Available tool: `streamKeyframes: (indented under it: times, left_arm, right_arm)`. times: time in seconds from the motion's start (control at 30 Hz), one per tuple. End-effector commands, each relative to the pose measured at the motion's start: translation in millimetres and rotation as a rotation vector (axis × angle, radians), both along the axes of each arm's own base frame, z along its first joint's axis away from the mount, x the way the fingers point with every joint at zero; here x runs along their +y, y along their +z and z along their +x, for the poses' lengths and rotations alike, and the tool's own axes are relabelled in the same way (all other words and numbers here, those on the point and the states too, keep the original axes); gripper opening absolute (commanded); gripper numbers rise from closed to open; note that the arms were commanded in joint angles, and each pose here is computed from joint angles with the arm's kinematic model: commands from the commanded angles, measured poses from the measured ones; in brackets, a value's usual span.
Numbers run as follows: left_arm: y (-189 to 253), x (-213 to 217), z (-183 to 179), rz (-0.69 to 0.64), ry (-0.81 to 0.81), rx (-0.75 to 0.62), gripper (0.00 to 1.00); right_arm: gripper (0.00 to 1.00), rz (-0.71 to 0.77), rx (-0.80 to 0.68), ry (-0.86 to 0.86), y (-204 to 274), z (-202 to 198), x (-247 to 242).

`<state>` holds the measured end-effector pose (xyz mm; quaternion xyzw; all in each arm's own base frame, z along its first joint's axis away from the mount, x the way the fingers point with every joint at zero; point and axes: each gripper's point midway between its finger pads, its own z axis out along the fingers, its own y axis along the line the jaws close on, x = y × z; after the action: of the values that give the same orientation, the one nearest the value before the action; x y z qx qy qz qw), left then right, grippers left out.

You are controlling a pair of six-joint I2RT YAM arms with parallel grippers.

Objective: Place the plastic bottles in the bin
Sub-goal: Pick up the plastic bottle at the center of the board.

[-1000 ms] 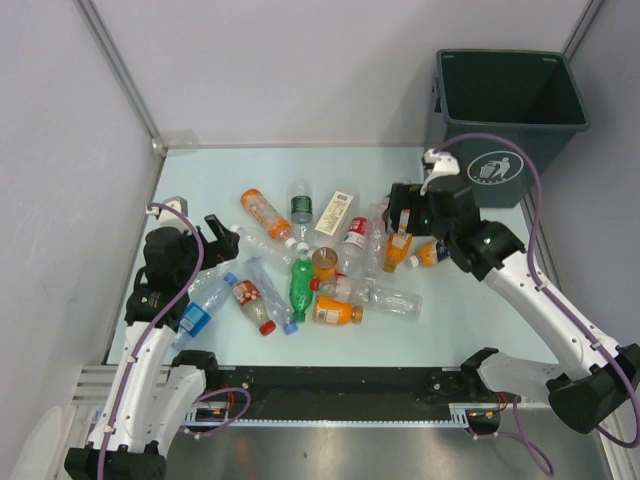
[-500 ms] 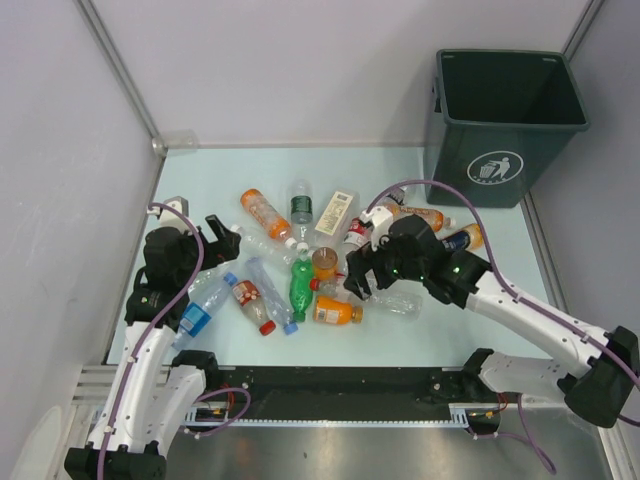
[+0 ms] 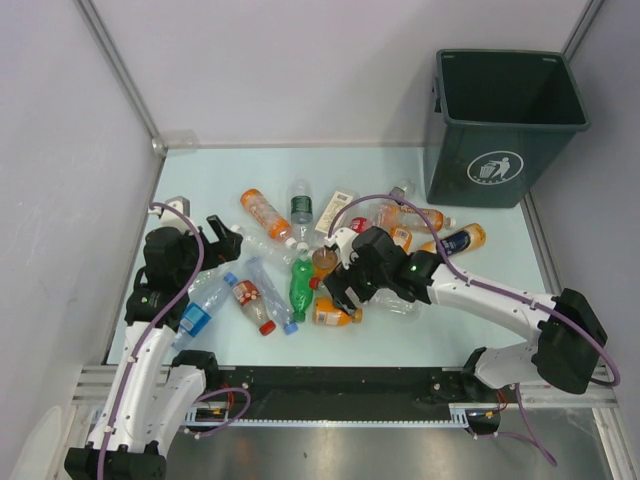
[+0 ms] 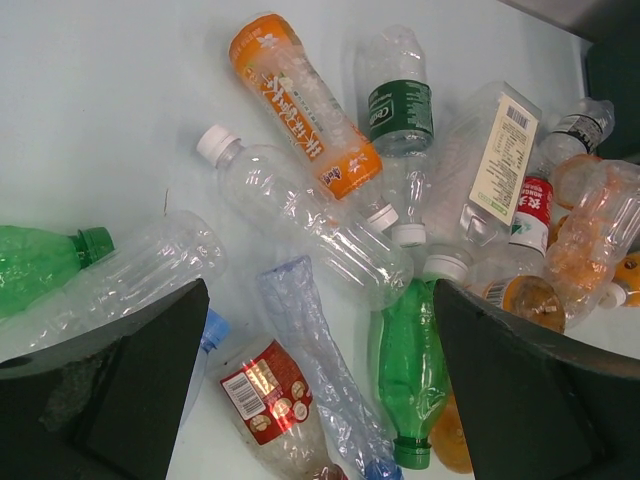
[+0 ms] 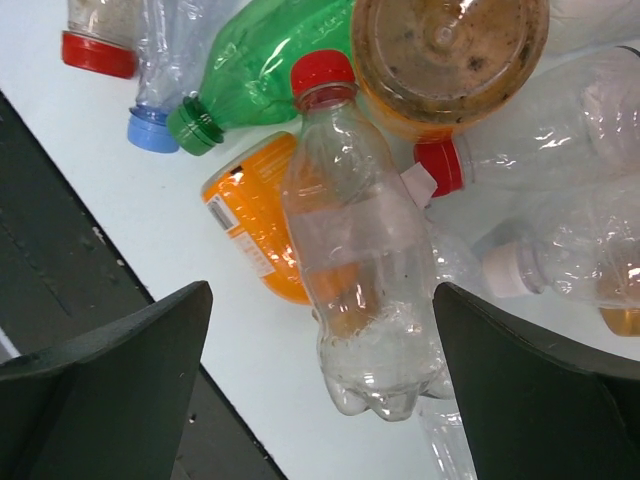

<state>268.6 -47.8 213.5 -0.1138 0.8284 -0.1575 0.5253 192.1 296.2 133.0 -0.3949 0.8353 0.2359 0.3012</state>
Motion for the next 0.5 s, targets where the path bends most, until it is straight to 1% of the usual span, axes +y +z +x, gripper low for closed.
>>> streamKeyframes:
  times: [0.0, 0.17, 0.33, 0.47]
  left_arm:
    - [8.2, -4.3, 2.4, -0.02, -0.023, -0.026, 1.0]
    - [7.8, -5.7, 2.6, -0.021, -0.031, -0.023, 1.0]
    - [7.4, -5.5, 2.5, -0.021, -0.029, -0.022, 1.0]
    - [7.3, -4.7, 2.7, -0.019, -0.025, -0.022, 1.0]
  right_arm:
    - [0.98, -0.025, -0.085, 0.02, 0.3, 12.2, 2.1]
    - [0.99, -0.046, -0.131, 0.013, -1.4, 22.7, 2.3]
    - [0.99, -0.105, -0.103, 0.019, -22.9, 23.6, 0.6]
    - [0.96, -0.148, -0.095, 0.012, -36.7, 26.8, -1.9]
